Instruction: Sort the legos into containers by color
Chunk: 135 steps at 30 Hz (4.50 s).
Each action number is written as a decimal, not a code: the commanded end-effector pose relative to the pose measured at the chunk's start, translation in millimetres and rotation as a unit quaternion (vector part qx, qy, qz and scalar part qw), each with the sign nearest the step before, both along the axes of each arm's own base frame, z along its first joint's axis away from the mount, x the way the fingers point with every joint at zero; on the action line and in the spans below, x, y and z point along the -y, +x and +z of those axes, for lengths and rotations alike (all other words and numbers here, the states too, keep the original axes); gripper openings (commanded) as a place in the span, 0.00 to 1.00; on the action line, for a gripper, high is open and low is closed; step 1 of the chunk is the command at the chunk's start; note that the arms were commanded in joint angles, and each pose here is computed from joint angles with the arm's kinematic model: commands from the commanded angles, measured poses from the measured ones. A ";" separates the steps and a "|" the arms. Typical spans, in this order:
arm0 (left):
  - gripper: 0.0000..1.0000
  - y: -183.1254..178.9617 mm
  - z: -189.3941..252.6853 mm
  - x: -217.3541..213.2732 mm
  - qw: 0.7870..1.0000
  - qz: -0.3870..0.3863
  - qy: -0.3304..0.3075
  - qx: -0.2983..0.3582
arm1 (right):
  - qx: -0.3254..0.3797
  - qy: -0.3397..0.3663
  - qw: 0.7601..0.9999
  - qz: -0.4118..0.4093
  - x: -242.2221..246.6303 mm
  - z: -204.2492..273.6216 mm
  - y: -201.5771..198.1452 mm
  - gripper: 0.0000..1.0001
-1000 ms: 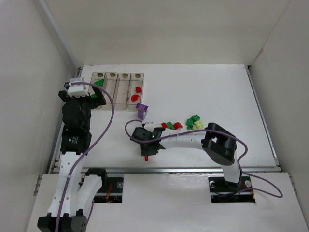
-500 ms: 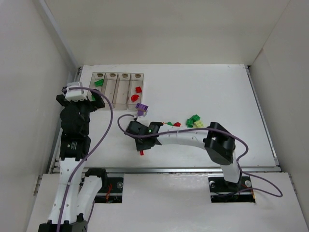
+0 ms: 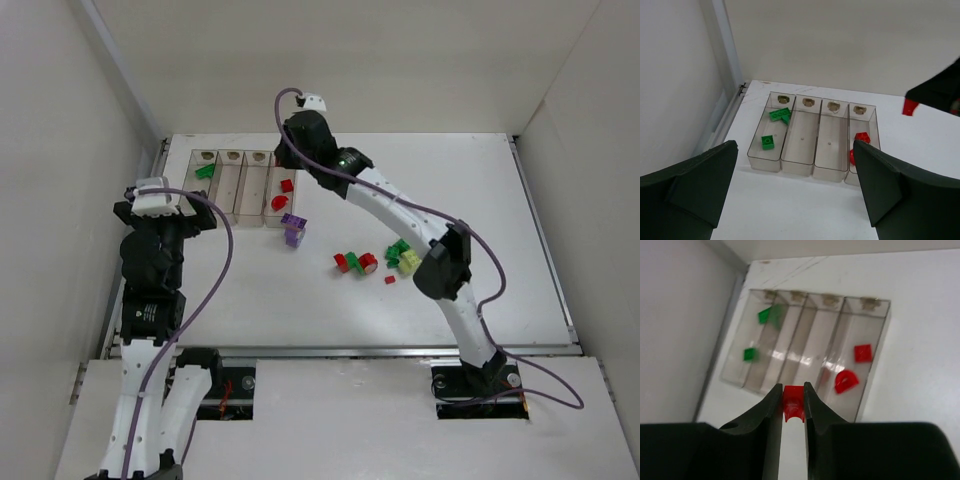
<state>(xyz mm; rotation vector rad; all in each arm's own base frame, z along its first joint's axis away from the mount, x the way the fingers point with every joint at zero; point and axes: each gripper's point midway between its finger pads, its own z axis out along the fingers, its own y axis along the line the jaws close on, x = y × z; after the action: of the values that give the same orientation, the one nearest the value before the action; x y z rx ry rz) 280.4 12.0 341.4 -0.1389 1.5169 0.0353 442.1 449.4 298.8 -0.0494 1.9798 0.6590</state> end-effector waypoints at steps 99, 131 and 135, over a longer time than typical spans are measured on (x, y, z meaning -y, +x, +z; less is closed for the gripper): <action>0.99 7.0 -139.1 258.8 0.743 -0.628 0.190 -0.131 | -0.161 -0.232 0.951 0.129 165.9 -136.0 -93.1 0.14; 0.00 42.9 -120.1 283.8 0.791 -0.571 0.178 -0.126 | -0.143 -0.204 0.960 0.125 159.5 -108.3 -102.0 0.01; 0.00 38.5 -126.3 277.3 0.784 -0.571 0.200 -0.139 | -0.172 -0.201 0.959 0.104 167.4 -123.0 -94.6 0.00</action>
<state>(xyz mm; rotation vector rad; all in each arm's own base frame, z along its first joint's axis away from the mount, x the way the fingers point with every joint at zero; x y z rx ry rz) 318.3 -269.1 203.4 1.1691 1.6436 -0.6597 335.3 283.5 156.4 -0.5102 2.4949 0.3773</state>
